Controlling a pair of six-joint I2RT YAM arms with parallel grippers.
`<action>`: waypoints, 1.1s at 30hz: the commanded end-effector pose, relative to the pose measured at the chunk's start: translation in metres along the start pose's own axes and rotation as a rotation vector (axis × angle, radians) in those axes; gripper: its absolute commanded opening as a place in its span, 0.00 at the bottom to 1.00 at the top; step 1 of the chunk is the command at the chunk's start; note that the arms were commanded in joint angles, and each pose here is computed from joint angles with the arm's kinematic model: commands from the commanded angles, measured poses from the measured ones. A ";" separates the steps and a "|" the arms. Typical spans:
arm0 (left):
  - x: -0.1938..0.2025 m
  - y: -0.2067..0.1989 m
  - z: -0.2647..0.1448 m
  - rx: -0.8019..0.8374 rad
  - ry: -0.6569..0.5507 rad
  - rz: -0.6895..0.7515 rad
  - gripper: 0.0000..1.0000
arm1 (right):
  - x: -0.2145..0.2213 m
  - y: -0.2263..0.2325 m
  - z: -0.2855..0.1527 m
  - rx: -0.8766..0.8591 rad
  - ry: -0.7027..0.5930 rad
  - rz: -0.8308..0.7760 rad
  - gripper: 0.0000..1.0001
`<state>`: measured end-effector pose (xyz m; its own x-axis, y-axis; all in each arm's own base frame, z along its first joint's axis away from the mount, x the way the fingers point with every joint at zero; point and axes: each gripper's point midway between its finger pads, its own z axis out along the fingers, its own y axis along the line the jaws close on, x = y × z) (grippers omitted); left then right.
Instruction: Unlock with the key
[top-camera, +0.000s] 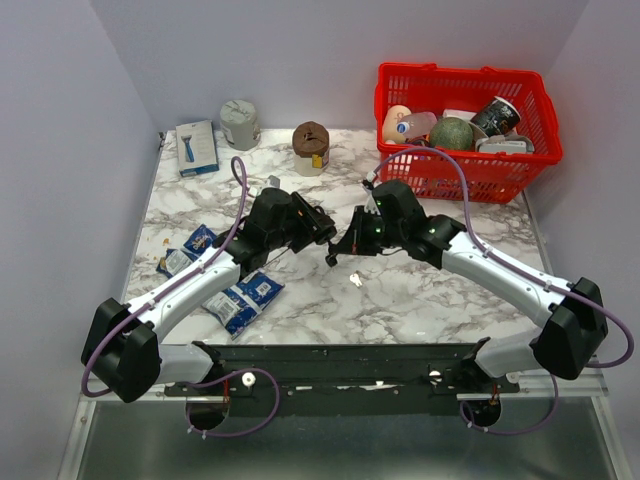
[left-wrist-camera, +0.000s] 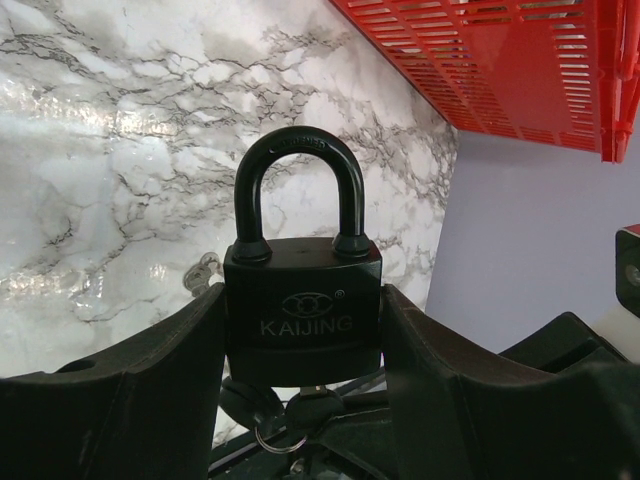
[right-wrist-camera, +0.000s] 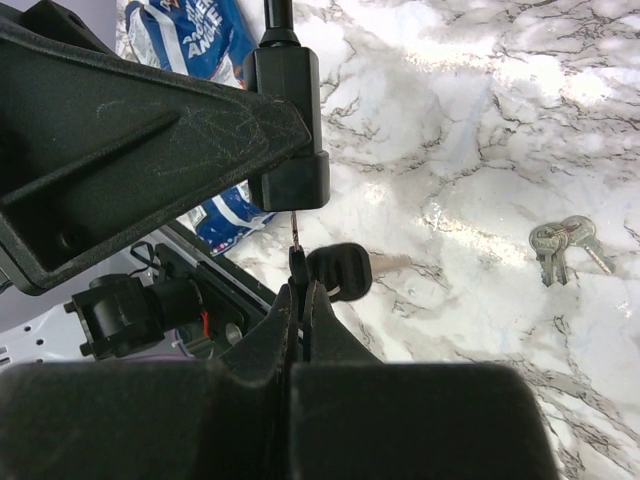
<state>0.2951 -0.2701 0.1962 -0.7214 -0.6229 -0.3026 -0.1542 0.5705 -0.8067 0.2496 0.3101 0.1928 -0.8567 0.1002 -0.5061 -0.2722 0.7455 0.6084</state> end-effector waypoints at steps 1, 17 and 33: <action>0.012 -0.030 -0.014 0.121 0.082 0.025 0.00 | -0.036 -0.023 -0.003 0.087 -0.164 -0.014 0.01; 0.020 -0.039 -0.006 0.144 0.138 0.044 0.00 | -0.054 -0.024 -0.005 0.089 -0.229 -0.023 0.01; 0.025 -0.043 -0.002 0.147 0.157 0.046 0.00 | -0.079 -0.034 0.001 0.134 -0.288 -0.017 0.01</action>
<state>0.3023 -0.2864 0.1924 -0.7579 -0.5842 -0.2901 -0.1224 0.5643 -0.8165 0.2681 0.2979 0.1885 -0.8243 0.1210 -0.5531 -0.2700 0.7746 0.5719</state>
